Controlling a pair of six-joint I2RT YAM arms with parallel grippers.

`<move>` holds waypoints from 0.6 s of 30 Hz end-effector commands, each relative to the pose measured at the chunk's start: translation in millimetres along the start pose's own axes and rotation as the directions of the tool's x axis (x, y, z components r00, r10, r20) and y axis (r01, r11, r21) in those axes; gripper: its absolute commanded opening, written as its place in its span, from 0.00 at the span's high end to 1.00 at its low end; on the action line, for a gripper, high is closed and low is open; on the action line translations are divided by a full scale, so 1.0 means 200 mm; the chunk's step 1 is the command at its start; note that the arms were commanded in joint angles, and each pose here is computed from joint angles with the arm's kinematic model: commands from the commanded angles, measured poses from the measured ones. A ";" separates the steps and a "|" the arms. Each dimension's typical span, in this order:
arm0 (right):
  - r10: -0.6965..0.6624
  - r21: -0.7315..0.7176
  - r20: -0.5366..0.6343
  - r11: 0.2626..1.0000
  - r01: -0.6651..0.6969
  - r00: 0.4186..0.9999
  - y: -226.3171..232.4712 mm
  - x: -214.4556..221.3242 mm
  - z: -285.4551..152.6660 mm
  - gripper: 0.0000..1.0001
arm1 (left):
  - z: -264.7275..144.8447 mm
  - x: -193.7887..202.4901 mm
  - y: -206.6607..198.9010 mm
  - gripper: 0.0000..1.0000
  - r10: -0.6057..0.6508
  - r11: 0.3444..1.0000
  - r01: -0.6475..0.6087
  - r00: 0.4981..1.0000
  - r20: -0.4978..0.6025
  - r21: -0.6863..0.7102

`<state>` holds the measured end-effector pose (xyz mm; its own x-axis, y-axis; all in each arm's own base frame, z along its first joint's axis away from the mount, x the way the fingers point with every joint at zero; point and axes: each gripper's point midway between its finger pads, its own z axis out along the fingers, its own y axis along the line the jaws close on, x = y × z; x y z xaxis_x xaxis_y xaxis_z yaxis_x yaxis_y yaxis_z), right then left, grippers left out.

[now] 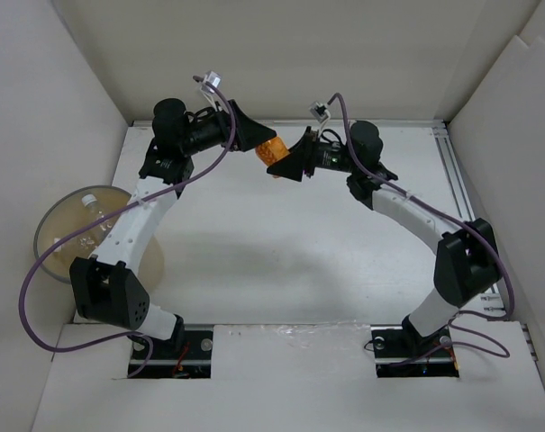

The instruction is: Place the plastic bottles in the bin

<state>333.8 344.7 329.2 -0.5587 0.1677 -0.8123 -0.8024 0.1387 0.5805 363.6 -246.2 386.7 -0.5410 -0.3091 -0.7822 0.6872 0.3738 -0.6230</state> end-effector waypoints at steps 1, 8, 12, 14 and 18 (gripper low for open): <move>-0.115 -0.133 0.056 0.984 0.122 0.992 0.24 -0.12 0.04 1.00 | -0.05 -0.08 -0.16 0.00 0.097 0.991 -0.101 0.994 0.048 0.083; -0.108 -0.130 0.097 0.984 0.120 0.989 0.26 -0.19 0.08 1.00 | -0.08 -0.05 -0.23 0.07 0.099 0.985 -0.102 0.995 0.026 0.138; -0.115 -0.124 0.113 0.984 0.129 0.987 0.25 -0.22 0.09 1.00 | -0.09 -0.01 -0.23 0.36 0.099 0.984 -0.100 0.995 0.013 0.150; -0.126 -0.140 0.118 0.980 0.142 0.985 0.30 -0.24 0.10 1.00 | -0.09 -0.01 -0.23 0.59 0.090 0.984 -0.090 0.996 0.011 0.151; -0.117 -0.154 0.104 0.979 0.132 0.988 0.30 -0.21 0.14 0.79 | -0.08 -0.04 -0.25 0.90 0.067 0.983 -0.068 0.998 0.011 0.168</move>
<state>318.6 367.7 358.0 -0.5376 0.1828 -0.8231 -0.8300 0.0571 0.5548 342.3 -247.1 405.2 -0.5188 -0.3026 -0.7995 0.7454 0.2979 -0.5964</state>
